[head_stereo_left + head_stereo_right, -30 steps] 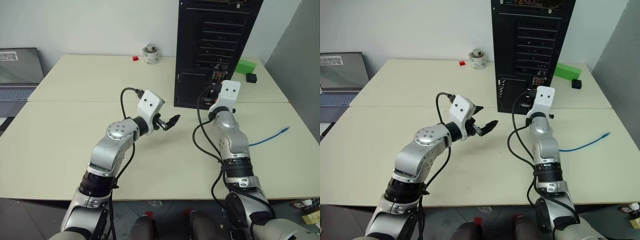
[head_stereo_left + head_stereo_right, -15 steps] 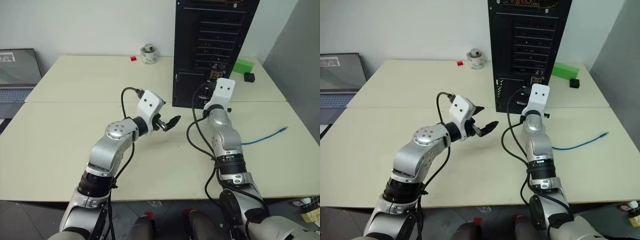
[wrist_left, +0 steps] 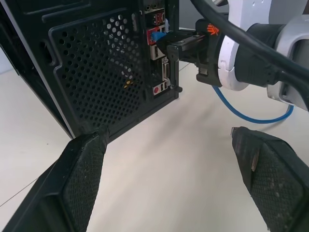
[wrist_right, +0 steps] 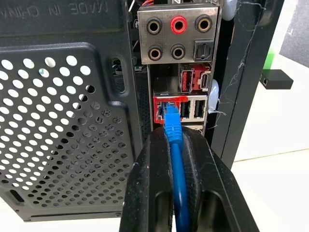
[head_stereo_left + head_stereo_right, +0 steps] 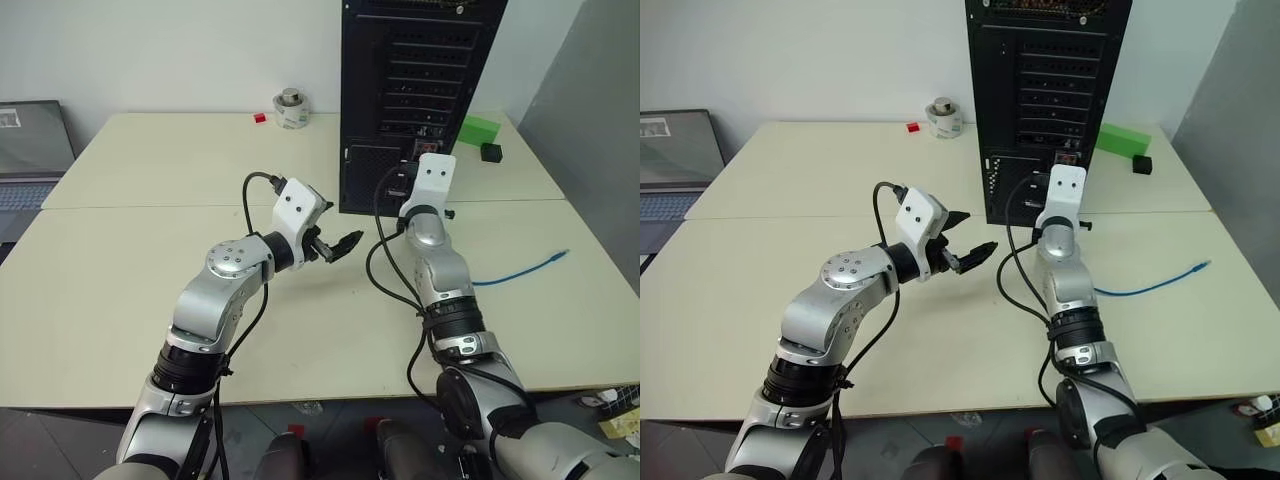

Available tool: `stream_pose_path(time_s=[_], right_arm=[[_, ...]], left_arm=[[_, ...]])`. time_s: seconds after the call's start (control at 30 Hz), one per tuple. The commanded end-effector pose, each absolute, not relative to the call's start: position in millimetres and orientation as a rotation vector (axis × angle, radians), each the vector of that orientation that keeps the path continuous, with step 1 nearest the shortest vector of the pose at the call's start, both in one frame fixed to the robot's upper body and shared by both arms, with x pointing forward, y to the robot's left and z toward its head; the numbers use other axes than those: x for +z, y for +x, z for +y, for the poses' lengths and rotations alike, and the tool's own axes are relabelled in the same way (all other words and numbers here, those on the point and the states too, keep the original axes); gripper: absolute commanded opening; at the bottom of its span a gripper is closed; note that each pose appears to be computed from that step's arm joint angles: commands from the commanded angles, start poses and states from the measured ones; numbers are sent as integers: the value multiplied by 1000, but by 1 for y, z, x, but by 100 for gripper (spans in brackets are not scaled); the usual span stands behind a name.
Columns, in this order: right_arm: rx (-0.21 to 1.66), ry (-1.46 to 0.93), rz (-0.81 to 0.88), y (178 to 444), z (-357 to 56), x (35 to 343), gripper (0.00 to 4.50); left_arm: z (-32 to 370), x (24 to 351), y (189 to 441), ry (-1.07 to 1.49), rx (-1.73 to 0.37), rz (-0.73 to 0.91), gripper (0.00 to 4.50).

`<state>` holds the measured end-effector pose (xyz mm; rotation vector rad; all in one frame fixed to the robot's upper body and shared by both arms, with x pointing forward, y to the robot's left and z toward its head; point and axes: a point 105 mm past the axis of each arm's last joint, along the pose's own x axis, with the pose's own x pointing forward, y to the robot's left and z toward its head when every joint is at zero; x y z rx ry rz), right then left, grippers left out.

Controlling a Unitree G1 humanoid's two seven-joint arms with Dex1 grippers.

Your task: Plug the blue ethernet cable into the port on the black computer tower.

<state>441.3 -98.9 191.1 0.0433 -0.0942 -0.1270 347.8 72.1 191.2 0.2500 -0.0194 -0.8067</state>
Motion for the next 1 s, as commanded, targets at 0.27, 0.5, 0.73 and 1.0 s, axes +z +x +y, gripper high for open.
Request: stream_pose_path(time_s=[0.27,0.5,0.73,1.0], right_arm=[[-35,78,-173,440,-89,211,35],[-11,63,-146,430,-99,198,202],[103,31,-129,401,-108,195,334],[333,-41,-170,351,-129,222,449]], left_arm=[[73,208,345,290,-801,-96,428],[71,205,346,301,-803,-101,428],[82,200,362,309,-708,-83,428],[99,210,370,284,-713,-87,428]])
